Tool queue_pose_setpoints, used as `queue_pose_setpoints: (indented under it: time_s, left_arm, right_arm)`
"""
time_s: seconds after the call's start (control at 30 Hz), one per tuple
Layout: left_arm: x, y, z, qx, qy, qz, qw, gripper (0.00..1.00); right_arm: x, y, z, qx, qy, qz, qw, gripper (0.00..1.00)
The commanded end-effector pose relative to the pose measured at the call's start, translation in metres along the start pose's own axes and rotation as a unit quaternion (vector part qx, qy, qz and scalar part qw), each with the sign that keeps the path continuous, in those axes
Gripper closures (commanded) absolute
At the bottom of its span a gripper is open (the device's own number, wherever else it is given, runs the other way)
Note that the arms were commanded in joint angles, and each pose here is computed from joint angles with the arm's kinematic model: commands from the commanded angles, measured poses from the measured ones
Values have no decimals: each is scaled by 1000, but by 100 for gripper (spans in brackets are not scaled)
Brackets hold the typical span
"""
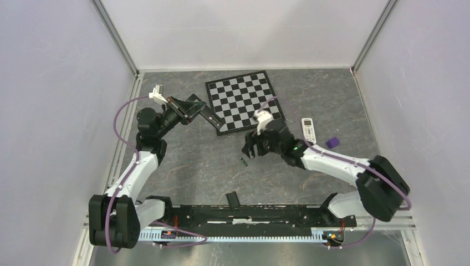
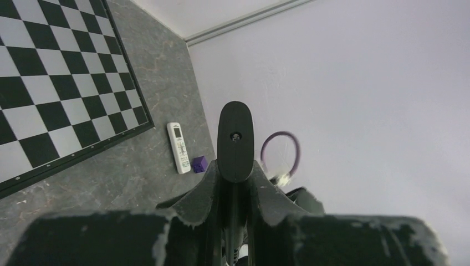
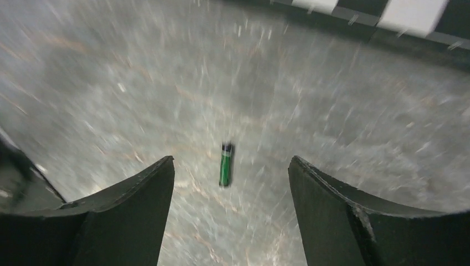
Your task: Load the batteries into the remote control
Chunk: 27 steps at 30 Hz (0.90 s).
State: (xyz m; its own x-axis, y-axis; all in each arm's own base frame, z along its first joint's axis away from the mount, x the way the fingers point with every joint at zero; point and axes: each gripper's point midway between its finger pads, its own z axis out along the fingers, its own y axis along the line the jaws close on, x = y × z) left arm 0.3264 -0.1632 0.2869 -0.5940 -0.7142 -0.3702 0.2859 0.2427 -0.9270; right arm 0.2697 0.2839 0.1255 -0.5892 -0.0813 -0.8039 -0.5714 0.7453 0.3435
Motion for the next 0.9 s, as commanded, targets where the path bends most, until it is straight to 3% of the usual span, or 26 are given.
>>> queue_pose_setpoints:
  time_s: [0.0,0.13,0.33,0.87]
  left_arm:
    - [-7,-4,-8,-8,-7,44,999,98]
    - [-12,2,-12,-27,-14,51,998,98]
    - [-12,8,-12,-35,-13,44,998,98]
    - [-12,5,-16,-30,-14,48,998,98]
  right_arm:
    - [41,-9,13,86,77,-134,984,18]
    - [65,-4,25,103,119,-175,972,20]
    - [76,4,37,99,137,-213,962,36]
    - [100,1,52,92,174,-140,970,76]
